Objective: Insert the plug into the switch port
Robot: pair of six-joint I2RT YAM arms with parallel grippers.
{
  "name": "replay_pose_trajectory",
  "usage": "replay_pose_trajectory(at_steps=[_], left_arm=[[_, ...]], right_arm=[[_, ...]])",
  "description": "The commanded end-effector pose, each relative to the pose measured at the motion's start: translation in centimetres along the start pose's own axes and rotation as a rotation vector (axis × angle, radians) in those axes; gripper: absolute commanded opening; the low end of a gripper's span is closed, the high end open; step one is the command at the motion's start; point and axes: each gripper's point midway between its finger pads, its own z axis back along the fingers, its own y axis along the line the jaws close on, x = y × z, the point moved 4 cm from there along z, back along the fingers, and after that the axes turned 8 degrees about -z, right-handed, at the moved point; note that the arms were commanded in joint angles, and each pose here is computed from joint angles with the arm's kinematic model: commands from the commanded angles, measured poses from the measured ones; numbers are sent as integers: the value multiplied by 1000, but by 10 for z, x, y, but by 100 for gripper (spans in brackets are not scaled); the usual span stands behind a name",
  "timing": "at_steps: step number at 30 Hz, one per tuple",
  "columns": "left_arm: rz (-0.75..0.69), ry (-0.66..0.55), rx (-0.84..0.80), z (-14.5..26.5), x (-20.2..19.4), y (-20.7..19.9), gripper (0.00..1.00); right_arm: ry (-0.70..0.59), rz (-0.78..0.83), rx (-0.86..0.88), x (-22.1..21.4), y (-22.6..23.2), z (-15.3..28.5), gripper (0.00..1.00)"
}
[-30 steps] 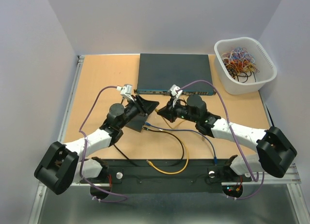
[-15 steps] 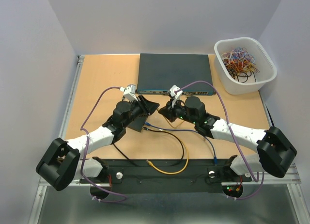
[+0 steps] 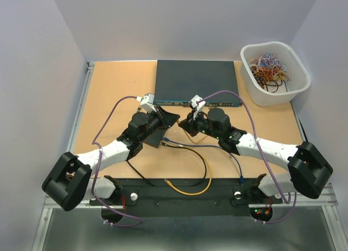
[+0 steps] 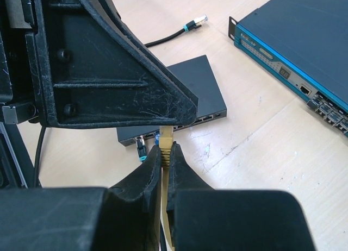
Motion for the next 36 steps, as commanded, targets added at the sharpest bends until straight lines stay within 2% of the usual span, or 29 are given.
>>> replay_pose_trajectory(at_steps=[1, 4, 5, 6, 10, 14, 15, 16, 19, 20, 23, 36], left_arm=[[-54, -30, -92, 1, 7, -15, 0], [-161, -94, -181, 8, 16, -26, 0], [-198, -108, -214, 12, 19, -30, 0], [-270, -149, -248, 15, 26, -35, 0], [-370, -219, -410, 29, 40, -48, 0], [-424, -314, -688, 66, 49, -70, 0], [-389, -324, -734, 74, 50, -75, 0], [-412, -377, -798, 82, 57, -82, 0], [-412, -372, -920, 92, 57, -97, 0], [-410, -379, -950, 96, 57, -100, 0], [-404, -380, -959, 99, 57, -101, 0], [-526, -433, -926, 127, 71, -119, 0]], right_arm=[[-78, -23, 63, 16, 12, -4, 1], [-101, -48, 119, 28, 25, 5, 51], [-109, -61, 126, 33, 28, 9, 94], [-107, -59, 161, 42, 36, 17, 100], [-105, -77, 280, 63, 56, 43, 100], [-144, -86, 399, 84, 72, 75, 97], [-155, -80, 420, 88, 75, 81, 94], [-143, -75, 456, 89, 78, 85, 89], [-94, -80, 527, 84, 86, 84, 79], [-83, -89, 534, 84, 86, 82, 70], [-71, -96, 535, 82, 85, 79, 57], [-4, -148, 536, 60, 78, 64, 52]])
